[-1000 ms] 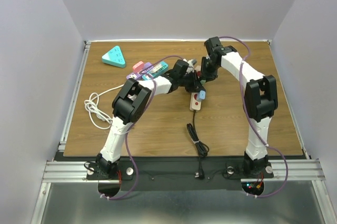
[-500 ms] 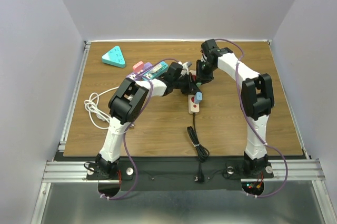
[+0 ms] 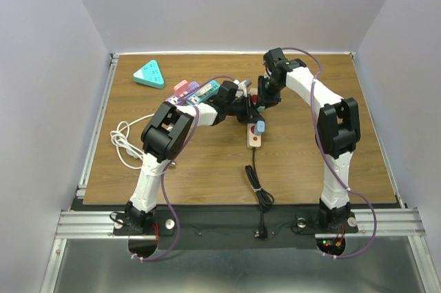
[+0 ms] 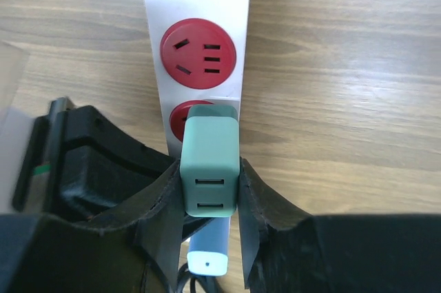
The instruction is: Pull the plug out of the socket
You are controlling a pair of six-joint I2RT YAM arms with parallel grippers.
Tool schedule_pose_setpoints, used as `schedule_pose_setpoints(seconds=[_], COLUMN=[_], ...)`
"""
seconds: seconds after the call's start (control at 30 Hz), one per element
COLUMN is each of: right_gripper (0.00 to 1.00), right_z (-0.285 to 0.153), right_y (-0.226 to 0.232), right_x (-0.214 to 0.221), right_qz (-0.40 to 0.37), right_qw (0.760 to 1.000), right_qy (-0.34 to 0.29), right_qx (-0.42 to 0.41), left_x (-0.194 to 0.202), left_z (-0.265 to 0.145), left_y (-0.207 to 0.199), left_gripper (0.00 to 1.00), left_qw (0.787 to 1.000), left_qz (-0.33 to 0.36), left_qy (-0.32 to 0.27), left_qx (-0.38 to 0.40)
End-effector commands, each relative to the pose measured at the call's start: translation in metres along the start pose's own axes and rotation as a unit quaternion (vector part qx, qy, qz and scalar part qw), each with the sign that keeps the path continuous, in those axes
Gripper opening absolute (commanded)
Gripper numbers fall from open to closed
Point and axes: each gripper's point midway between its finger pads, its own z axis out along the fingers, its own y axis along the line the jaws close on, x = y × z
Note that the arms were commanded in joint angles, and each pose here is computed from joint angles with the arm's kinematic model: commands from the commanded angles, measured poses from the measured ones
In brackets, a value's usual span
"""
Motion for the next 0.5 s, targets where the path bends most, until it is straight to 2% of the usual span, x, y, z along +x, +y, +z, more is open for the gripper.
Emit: schedule_pose_setpoints(seconds=[0.0, 0.3, 0.47], right_gripper=[0.0, 0.0, 0.0], right_z=[-0.122, -0.134, -0.118], right_y=[0.033, 0.031, 0.022], right_x=[-0.052, -0.053, -0.046], right_qz=[-0.023, -0.007, -0.012], right_qw=[0.989, 0.989, 0.992], right_qy=[-0.141, -0.143, -0.123], right_qx=[-0.046, -0.031, -0.014], left_x=[0.064, 0.065, 0.064], left_z=[-0.02, -0.019, -0.02], left_y=[0.148, 0.153, 0.148], left_gripper=[0.0, 0.0, 0.0], left_qw=[0.974, 0.973, 0.974], left_qz=[-0.08, -0.083, -0.086], left_qy=[0.059, 0.061, 0.061], left_qx=[-0.203, -0.206, -0.2])
